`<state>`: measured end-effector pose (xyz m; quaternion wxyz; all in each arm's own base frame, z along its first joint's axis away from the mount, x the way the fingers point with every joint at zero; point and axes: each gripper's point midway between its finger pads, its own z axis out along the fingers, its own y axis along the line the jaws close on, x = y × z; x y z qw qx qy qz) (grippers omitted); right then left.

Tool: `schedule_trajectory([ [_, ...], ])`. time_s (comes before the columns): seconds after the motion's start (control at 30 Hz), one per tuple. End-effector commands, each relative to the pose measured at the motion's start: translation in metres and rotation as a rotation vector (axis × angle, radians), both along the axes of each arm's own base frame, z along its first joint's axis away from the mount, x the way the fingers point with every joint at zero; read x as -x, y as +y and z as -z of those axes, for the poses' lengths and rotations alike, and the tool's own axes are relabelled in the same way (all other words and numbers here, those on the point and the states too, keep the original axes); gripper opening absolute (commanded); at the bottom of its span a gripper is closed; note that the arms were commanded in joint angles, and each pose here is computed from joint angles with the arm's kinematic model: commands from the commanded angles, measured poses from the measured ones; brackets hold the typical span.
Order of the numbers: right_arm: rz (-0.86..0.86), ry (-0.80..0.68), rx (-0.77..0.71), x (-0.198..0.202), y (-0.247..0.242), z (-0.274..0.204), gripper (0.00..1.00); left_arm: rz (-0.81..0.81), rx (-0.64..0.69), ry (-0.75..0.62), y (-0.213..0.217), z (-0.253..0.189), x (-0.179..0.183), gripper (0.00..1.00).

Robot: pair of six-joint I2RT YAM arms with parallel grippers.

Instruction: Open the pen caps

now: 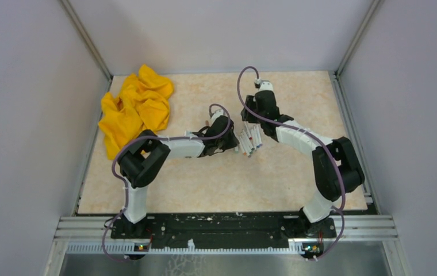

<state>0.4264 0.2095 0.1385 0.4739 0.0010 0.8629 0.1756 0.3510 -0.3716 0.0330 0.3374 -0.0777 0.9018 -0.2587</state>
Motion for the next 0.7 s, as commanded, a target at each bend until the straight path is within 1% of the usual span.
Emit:
schedule_trajectory([
  [0.0, 0.008, -0.094, -0.044, -0.001, -0.002, -0.039, 0.38, 0.003, 0.059, 0.006, -0.014, -0.011, 0.001, 0.32],
  [0.07, 0.001, -0.097, -0.049, 0.0, -0.001, -0.042, 0.38, -0.01, 0.055, 0.001, -0.01, -0.012, 0.003, 0.38],
  [0.13, -0.004, -0.102, -0.049, 0.0, -0.001, -0.044, 0.38, -0.022, 0.056, -0.014, -0.006, -0.017, 0.003, 0.42],
  [0.2, -0.006, -0.1, -0.048, 0.001, -0.001, -0.045, 0.38, -0.032, 0.055, -0.034, -0.002, -0.025, 0.002, 0.44],
  [0.3, -0.007, -0.104, -0.048, 0.002, -0.001, -0.048, 0.38, -0.045, 0.031, -0.072, 0.007, -0.039, 0.0, 0.45],
  [0.47, -0.037, -0.108, -0.06, 0.006, 0.004, -0.054, 0.39, -0.112, -0.086, -0.143, 0.046, -0.06, 0.001, 0.46],
  [0.6, -0.084, -0.104, -0.061, 0.01, 0.02, -0.06, 0.39, -0.187, -0.203, -0.159, 0.089, -0.07, 0.013, 0.46],
  [0.67, -0.11, -0.094, -0.051, 0.013, 0.031, -0.058, 0.39, -0.227, -0.242, -0.173, 0.11, -0.075, 0.02, 0.46],
])
